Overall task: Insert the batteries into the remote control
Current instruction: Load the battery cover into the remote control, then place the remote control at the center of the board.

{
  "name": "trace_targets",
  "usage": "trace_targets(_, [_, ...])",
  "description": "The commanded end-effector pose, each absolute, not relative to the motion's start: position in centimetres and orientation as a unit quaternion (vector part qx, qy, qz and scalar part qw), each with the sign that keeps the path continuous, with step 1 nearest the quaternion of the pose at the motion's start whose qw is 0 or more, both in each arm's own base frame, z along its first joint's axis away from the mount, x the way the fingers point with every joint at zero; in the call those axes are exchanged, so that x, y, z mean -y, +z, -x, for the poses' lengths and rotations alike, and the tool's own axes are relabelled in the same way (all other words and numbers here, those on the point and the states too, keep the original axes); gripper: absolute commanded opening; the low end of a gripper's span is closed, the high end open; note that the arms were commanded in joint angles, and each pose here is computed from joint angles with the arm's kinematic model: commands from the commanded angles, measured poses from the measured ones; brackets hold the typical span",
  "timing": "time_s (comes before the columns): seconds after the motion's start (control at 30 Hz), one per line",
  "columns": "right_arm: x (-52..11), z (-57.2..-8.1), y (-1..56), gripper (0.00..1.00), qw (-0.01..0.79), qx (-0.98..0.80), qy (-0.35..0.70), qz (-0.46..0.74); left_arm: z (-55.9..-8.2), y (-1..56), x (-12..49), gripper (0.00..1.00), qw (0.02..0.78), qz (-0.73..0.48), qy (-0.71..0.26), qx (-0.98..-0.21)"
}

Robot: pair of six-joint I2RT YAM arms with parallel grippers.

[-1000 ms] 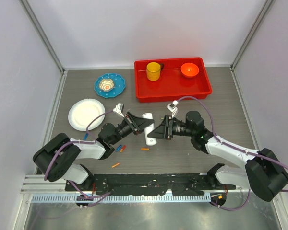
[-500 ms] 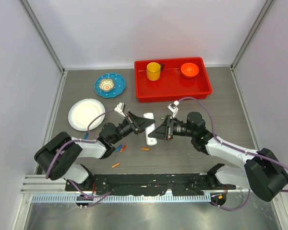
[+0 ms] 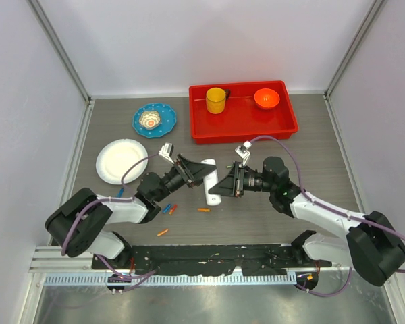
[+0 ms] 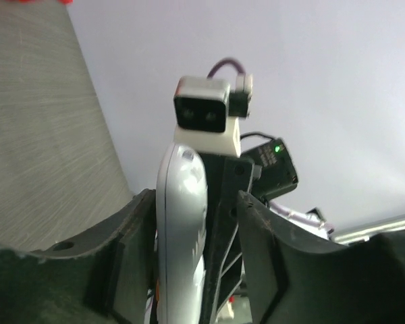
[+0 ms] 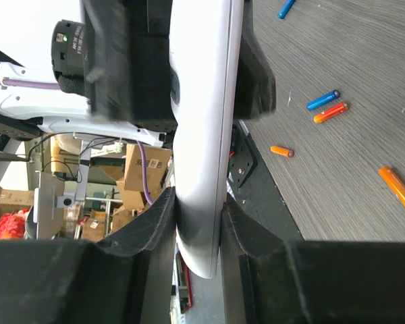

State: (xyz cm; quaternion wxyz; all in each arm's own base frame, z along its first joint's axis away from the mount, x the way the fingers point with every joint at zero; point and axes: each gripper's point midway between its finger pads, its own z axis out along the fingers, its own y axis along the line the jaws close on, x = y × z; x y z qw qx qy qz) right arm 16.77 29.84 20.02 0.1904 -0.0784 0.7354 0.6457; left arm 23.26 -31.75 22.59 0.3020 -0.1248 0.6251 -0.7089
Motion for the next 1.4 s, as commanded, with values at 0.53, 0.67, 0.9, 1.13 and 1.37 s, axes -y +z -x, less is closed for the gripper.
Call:
trace_targets(0.53, [-5.5,-29.2,14.9,0.01,0.37,-0.909,-0.185,-0.049,-26.2,26.0,21.7,0.99,0.444,0.195,-0.627,-0.609])
trace_targets(0.67, [-2.9,-30.2,14.2,0.01,0.345,-0.896,-0.276,-0.048,-25.0,24.3,19.9,0.97,0.46,0.209,-0.595,-0.625])
trace_targets(0.9, [-0.2,-32.5,11.5,0.01,0.273,-0.892,-0.357,-0.039,-23.3,24.1,18.7,0.96,0.481,0.189,-0.563,-0.645])
trace_targets(1.13, [-0.7,-32.3,6.8,0.01,0.193,-0.909,-0.369,0.004,-22.2,23.2,18.7,0.94,0.472,0.178,-0.558,-0.659])
trace_targets(1.37, [-1.6,-31.2,3.8,0.01,0.143,-0.927,-0.345,0.017,-21.9,22.0,18.5,0.93,0.462,0.186,-0.554,-0.667])
